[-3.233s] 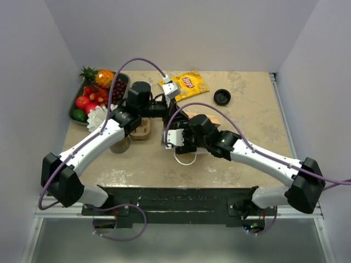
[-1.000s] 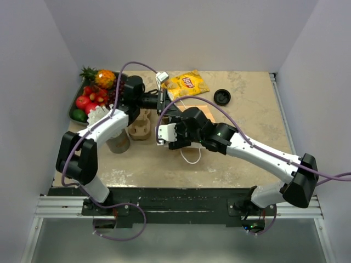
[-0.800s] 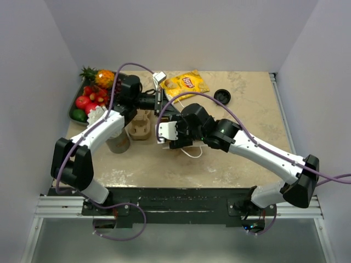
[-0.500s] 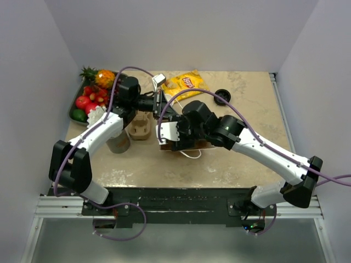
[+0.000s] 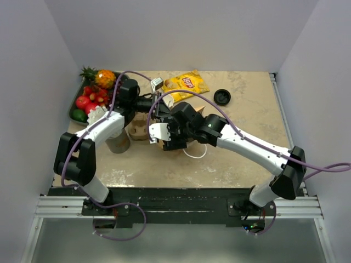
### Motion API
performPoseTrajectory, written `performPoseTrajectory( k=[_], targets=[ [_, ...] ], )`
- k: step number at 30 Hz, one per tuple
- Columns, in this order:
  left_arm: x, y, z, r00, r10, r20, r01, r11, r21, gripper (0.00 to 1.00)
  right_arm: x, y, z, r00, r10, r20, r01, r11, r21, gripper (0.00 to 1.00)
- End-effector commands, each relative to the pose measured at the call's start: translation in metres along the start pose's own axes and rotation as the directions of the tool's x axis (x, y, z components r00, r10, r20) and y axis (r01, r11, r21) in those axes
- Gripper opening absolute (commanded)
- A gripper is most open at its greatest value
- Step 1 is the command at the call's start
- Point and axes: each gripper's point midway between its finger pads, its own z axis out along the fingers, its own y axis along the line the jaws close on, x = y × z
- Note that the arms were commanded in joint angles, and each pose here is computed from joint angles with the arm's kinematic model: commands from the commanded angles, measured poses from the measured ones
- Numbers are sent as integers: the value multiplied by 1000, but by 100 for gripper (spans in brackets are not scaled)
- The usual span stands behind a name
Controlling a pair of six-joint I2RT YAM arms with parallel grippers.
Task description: Pack the takeout coffee
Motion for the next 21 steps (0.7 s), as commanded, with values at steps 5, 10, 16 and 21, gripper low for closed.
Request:
performPoseTrajectory(
  k=[5, 10, 16, 21],
  targets=[
    [0, 9, -9, 998, -23, -50, 25, 999, 33, 0, -35, -79, -38, 991, 46, 129, -68, 983, 173, 0],
    [-11, 9, -12, 1000, -8, -26, 9, 1000, 28, 0, -24, -93, -34, 993, 36, 111, -52, 988, 148, 0],
    [-30, 11, -16, 999, 43, 3, -43, 999, 32, 52, -8, -95, -8, 995, 51, 81, -58, 994, 93, 0],
    [-64, -20, -27, 969, 239, 66, -242, 969, 45, 78, -2, -105, 0, 995, 53, 84, -62, 992, 110, 0]
  ],
)
